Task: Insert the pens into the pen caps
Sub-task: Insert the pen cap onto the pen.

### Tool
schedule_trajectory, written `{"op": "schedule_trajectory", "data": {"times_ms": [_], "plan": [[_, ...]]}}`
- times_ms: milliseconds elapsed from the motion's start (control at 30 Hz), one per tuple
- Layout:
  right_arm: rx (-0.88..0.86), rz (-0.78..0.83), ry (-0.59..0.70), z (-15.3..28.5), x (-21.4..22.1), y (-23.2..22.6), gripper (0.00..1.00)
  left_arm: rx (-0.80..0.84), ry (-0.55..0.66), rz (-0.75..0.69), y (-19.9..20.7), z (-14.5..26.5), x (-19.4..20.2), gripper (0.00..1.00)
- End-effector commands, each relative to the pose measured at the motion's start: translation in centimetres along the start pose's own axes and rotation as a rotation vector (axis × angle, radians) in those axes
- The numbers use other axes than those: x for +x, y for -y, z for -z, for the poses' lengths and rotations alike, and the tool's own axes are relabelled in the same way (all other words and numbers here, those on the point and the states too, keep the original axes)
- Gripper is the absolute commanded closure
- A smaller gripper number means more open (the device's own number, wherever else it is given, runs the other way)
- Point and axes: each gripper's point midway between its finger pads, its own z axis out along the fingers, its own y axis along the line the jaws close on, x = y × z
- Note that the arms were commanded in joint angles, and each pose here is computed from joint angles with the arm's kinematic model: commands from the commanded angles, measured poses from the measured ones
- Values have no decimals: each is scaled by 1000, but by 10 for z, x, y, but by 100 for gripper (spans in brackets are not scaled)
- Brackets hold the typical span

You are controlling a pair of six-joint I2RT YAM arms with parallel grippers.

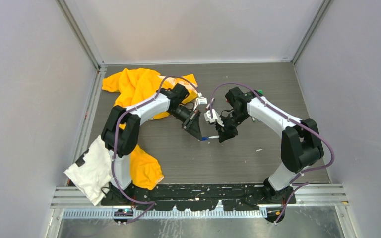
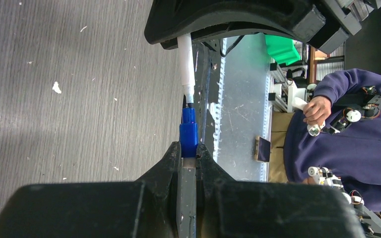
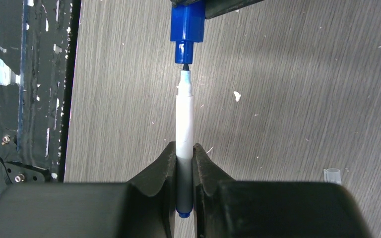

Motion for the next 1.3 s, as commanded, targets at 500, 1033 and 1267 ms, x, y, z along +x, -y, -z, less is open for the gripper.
{"op": "schedule_trajectory", "data": {"times_ms": [500,1033,1267], "plan": [[43,36,14,9,-14,1,99,14,30,-37,8,2,-8,99],[40,40,10,8,-14,0,99,6,39,-39,7,2,-10,99],[52,37,-4,9,-11,2,99,0,41,-35,6,2,-8,99]]}}
